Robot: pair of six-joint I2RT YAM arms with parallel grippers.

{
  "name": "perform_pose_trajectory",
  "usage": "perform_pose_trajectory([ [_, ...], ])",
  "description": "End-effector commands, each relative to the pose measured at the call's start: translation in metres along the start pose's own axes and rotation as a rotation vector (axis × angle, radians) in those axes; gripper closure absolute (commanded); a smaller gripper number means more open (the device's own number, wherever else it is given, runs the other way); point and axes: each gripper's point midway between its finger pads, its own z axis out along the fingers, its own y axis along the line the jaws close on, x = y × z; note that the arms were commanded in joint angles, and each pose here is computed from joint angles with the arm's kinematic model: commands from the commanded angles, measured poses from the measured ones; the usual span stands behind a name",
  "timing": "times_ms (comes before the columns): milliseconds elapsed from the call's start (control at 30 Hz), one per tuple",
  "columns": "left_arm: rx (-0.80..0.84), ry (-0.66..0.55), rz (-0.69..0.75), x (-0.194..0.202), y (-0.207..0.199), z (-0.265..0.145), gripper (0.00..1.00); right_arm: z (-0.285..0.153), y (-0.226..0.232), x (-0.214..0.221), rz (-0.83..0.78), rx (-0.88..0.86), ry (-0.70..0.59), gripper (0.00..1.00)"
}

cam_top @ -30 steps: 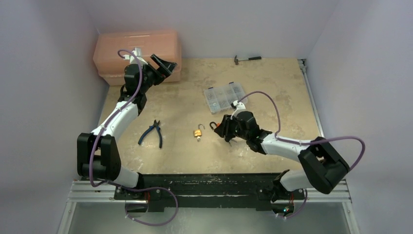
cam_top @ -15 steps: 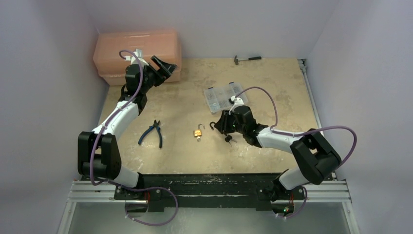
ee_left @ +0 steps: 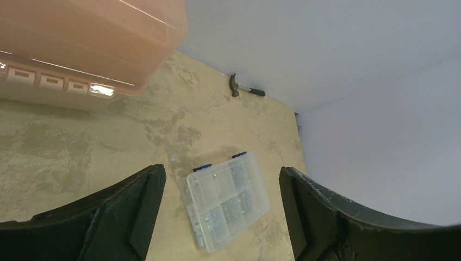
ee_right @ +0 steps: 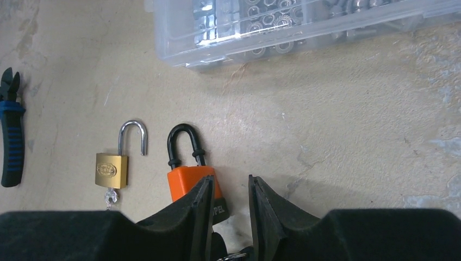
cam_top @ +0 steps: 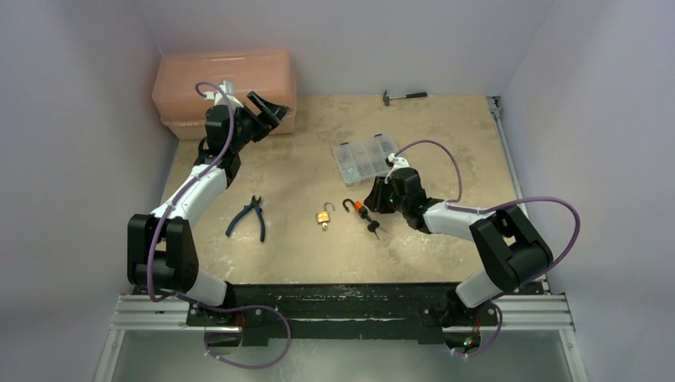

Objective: Unlock with the key

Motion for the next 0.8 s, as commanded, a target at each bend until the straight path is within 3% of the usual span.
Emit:
perform_pose_trajectory([
  [0, 0.046, -0.026, 0.009, -0.012, -0.014, 0.001, 0.19, -0.014, 0.012, -0.032, -0.053, -0.019, -0.092, 0.64],
  [233, 0.047, -0.027, 0.008, -0.012, -0.014, 0.001, 0.20, -0.049, 0.041, -0.058, -0.128, -0.057, -0.162, 0.62],
  [567, 0.041, -0.035, 0.017, -0.015, -0.014, 0.000, 0.20, -0.026, 0.087, -0.002, -0.212, -0.135, 0.032, 0.63],
  [767, 0.037, -0.033, 0.018, -0.014, -0.013, 0.000, 0.21, -0.009, 0.078, 0.010, -0.208, -0.060, 0.095, 0.63],
])
